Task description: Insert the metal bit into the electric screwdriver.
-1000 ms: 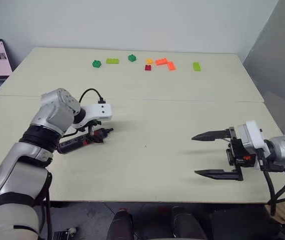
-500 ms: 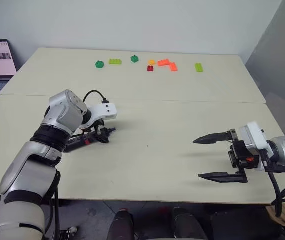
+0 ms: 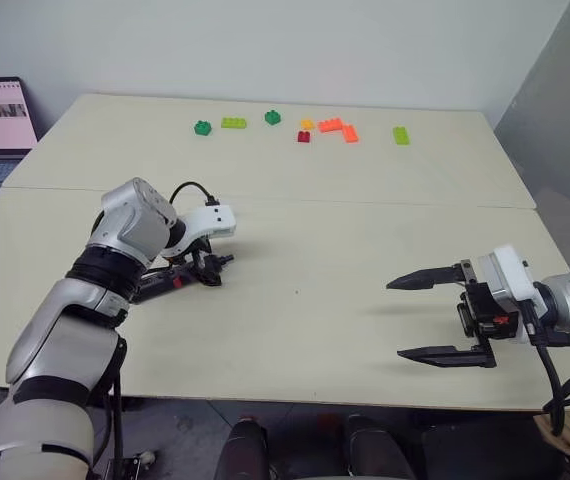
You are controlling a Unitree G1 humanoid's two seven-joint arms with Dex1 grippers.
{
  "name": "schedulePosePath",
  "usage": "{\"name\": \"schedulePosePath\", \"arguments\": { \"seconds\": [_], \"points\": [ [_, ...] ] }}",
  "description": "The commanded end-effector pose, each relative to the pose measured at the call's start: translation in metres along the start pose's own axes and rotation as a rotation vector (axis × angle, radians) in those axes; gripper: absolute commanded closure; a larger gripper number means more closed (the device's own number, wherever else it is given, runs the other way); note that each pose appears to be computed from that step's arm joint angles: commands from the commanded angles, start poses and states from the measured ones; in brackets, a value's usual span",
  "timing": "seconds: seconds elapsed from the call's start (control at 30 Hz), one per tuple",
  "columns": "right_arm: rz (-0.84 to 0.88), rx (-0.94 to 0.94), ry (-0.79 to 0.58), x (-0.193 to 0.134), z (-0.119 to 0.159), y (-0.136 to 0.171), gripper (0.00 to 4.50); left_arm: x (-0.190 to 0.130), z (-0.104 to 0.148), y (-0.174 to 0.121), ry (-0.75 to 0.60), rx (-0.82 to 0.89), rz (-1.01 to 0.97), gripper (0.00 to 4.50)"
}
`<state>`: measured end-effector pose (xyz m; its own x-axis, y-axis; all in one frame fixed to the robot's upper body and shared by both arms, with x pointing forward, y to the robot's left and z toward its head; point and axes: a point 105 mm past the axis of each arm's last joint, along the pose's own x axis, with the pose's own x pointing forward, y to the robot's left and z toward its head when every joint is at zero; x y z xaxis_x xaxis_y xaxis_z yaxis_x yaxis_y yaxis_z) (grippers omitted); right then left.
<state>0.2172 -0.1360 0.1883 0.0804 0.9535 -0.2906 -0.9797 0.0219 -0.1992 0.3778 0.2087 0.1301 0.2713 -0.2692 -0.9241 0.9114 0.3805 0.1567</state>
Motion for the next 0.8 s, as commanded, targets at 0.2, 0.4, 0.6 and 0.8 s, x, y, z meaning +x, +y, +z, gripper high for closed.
{"name": "schedulePosePath", "arguments": {
  "seconds": [0.2, 0.4, 0.6, 0.8],
  "points": [
    [-0.011, -0.039, -0.001, -0.004, 0.007, 0.001, 0.00, 0.003, 0.007, 0.001, 0.005, 0.029, -0.012, 1.38],
    [-0.006, -0.036, 0.004, -0.005, 0.005, 0.002, 0.00, 0.006, 0.011, -0.004, -0.002, 0.038, -0.033, 2.58],
    [0.012, -0.041, 0.022, -0.007, 0.002, 0.002, 0.00, 0.004, 0.011, -0.007, -0.002, 0.052, -0.048, 2.84],
    [0.032, -0.056, 0.037, -0.010, 0.001, 0.001, 0.00, -0.004, 0.009, -0.009, 0.000, 0.075, -0.053, 2.84]
  ]
}}
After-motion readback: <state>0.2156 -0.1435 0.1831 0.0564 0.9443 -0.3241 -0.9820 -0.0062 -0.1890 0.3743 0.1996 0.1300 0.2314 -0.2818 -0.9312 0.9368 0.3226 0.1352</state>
